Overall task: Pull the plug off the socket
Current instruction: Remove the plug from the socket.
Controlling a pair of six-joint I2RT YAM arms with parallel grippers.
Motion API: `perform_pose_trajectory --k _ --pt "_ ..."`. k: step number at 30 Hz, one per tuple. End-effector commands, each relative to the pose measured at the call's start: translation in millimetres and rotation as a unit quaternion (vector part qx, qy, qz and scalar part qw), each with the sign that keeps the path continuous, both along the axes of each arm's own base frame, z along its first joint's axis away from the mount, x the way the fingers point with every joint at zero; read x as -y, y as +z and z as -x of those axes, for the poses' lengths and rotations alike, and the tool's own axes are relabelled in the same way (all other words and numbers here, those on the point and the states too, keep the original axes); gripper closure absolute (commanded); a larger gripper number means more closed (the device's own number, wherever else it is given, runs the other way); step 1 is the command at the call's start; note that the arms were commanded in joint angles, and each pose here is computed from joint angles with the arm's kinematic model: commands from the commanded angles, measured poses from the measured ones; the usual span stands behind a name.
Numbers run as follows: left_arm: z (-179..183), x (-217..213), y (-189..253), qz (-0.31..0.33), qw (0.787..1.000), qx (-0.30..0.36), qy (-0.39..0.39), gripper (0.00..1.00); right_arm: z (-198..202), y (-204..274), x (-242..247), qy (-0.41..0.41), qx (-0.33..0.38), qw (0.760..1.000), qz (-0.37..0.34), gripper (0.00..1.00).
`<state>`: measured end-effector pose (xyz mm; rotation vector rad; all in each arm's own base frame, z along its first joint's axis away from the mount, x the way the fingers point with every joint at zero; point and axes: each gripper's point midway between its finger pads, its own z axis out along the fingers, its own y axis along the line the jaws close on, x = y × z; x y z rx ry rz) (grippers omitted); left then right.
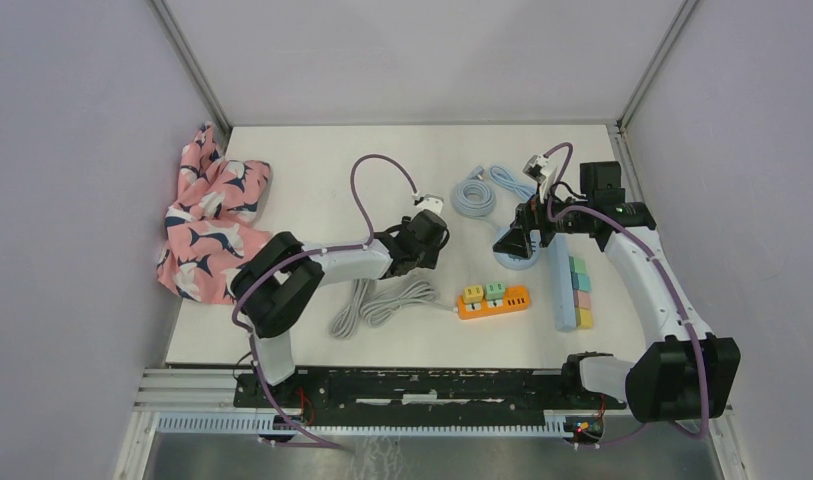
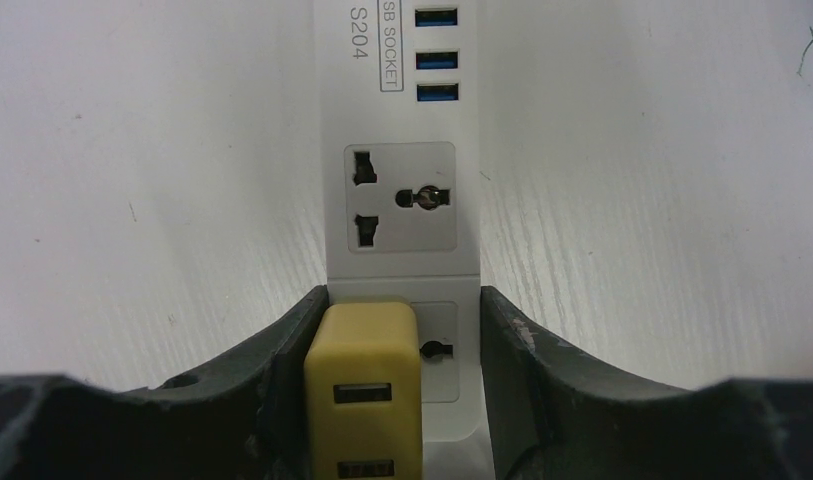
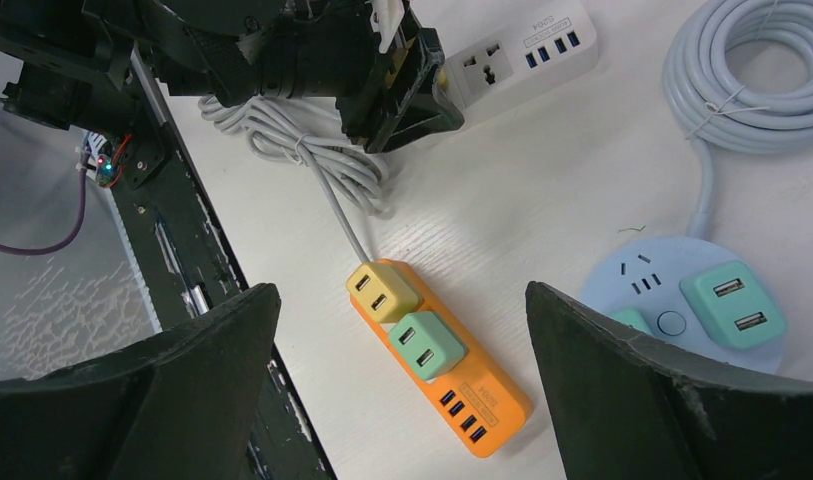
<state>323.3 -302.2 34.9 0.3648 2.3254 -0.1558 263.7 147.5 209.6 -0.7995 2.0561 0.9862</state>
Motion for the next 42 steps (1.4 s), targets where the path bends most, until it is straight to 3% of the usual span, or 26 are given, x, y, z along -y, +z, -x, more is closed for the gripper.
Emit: perform_pose_trajectory --k 1,9,16,26,42 --pt "-13 4 19 0.009 1.000 0.023 -0.012 0.93 -2 6 -6 0.011 0.006 1.000 -0.015 0.00" --pt "-17 7 100 0.071 0.987 0.133 -0.059 0.97 -3 9 -22 0.019 -0.043 0.995 -0.090 0.00" --pt "6 5 154 0.170 0.961 0.199 -0.092 0.97 -6 17 -29 0.017 -0.059 0.989 -0.132 0.00" --pt "53 6 175 0.326 0.913 0.210 -0.127 0.97 -12 25 -35 0.010 -0.091 0.981 -0.171 0.00" --pt "79 11 180 0.360 0.900 0.225 -0.099 0.97 -15 24 -53 0.000 -0.140 0.971 -0.194 0.01"
